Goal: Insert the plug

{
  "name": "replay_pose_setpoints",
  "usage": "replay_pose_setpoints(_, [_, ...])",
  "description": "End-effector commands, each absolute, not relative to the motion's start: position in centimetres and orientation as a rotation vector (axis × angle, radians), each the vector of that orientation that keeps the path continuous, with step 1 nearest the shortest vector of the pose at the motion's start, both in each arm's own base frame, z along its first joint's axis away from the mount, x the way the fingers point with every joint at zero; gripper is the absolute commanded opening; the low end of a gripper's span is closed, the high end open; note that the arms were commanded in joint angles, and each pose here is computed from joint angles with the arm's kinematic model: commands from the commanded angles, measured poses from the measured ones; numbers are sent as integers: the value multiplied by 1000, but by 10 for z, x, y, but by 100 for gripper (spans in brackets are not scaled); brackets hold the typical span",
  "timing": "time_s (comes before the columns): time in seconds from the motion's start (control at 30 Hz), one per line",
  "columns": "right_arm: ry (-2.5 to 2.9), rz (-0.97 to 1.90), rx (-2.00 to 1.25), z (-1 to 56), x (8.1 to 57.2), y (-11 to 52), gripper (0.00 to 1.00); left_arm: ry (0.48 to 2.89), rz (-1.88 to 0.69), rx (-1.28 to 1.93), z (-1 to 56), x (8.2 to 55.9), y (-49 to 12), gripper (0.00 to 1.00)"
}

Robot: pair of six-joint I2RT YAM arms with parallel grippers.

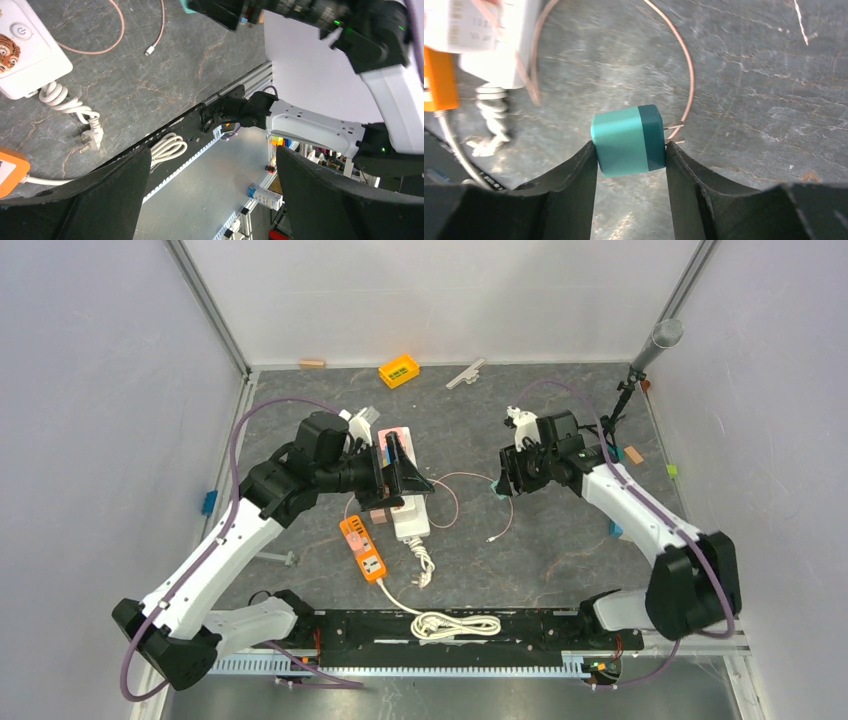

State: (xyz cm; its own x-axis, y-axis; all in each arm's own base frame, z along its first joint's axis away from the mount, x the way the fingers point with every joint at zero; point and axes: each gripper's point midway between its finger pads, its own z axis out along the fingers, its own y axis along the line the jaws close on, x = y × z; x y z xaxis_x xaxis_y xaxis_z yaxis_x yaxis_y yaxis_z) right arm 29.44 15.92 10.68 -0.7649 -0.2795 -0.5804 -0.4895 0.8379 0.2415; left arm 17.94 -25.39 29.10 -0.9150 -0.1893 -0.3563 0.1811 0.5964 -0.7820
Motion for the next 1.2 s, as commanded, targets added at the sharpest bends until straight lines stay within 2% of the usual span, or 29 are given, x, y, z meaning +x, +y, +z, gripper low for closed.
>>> replay_pose_setpoints(0.0, [2354, 691, -604, 150, 274, 190, 6, 2426, -1225, -23, 295, 185, -252, 100])
replay_pose_setpoints(0.2, [2266, 989, -489, 184, 241, 243, 2, 2484, -1150, -134, 282, 189, -244, 99])
replay_pose_setpoints(0.33, [2189, 1232, -321, 209, 227, 269, 1, 2403, -1123, -67, 286, 192, -239, 96])
replay_pose_setpoints(0.5, [2156, 1379, -180, 228, 223, 278, 0, 2230, -1001, 241, 299, 193, -225, 93])
replay_pose_setpoints(0.6, [2173, 1404, -181, 233, 220, 282, 0, 2102, -915, 430, 301, 195, -218, 88])
replay_pose_setpoints(0.7, [2184, 1427, -188, 236, 217, 286, 0, 1949, -811, 595, 304, 200, -214, 89])
replay_pose_setpoints(0.83, [2190, 1462, -193, 239, 210, 292, 0, 1770, -755, 926, 301, 194, -231, 89])
replay_pose_setpoints(1.0, [2190, 1485, -206, 243, 205, 299, 0, 1684, -646, 1167, 286, 195, -253, 90])
replay_pose_setpoints(1.17, [2191, 1502, -224, 245, 199, 304, 0, 1599, -639, 1334, 276, 186, -278, 91])
